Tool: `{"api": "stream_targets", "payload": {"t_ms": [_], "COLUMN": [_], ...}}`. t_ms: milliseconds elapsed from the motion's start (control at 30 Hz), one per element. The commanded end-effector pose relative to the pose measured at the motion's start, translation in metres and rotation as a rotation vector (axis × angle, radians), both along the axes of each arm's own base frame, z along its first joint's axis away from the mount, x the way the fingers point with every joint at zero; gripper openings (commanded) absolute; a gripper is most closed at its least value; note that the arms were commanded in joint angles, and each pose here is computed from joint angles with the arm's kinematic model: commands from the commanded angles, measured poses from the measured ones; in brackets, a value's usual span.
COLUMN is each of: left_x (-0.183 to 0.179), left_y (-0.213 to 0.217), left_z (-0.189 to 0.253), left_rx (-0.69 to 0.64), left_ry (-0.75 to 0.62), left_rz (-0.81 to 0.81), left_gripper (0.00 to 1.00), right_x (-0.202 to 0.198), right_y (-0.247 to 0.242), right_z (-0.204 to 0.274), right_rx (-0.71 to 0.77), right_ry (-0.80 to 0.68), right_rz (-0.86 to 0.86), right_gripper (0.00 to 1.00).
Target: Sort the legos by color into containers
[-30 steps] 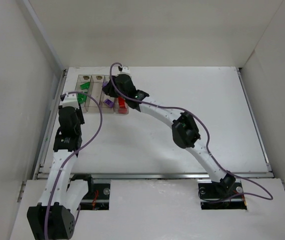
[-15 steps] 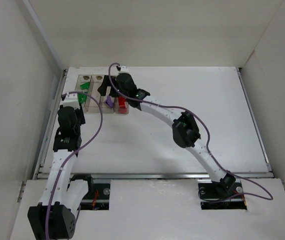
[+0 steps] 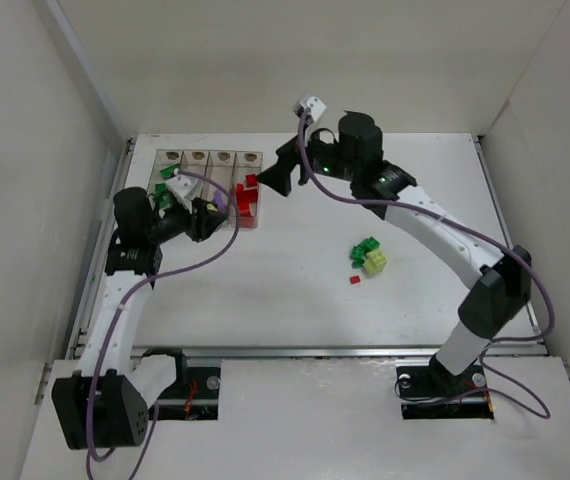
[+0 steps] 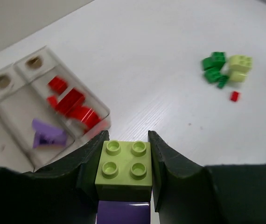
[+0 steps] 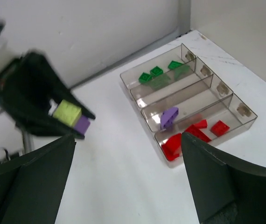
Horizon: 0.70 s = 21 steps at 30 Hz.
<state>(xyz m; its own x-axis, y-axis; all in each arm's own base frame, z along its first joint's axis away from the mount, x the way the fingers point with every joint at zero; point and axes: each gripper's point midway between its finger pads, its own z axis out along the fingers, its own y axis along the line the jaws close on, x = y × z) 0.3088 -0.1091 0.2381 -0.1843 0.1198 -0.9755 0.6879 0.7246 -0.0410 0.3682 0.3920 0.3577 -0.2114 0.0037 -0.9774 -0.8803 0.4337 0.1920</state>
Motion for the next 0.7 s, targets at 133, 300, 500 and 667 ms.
{"api": "stream_targets", "payload": {"t_ms": [133, 300, 500, 667], "left_x": [-0.037, -0.023, -0.023, -0.029], "left_y": [-0.068, -0.091, -0.111, -0.118], "left_z": [0.070, 0.092, 0.139, 0.160], "left_rx": [-0.028, -0.108, -0.211, -0.284], "left_ry": [-0.201, -0.130, -0.265, -0.231], "left_rz": [-0.573, -0.538, -0.509, -0.521], "left_gripper": [0.00, 0.00, 0.00, 0.00], "right_x": [-0.063, -0.079, -0.071, -0.072], "right_y": [-0.014, -0.017, -0.006, -0.002], "right_z": [-0.043, -0.056, -0.027, 0.015], "right_rx": [-0.163, -0.175, -0.062, 0.059], "right_ry": [-0.146, -0.096, -0.035, -0.105], "right_rz": [0.253, 0.314, 0.406, 0.481], "right_gripper": [0.85, 0.87, 0.94, 0.98]}}
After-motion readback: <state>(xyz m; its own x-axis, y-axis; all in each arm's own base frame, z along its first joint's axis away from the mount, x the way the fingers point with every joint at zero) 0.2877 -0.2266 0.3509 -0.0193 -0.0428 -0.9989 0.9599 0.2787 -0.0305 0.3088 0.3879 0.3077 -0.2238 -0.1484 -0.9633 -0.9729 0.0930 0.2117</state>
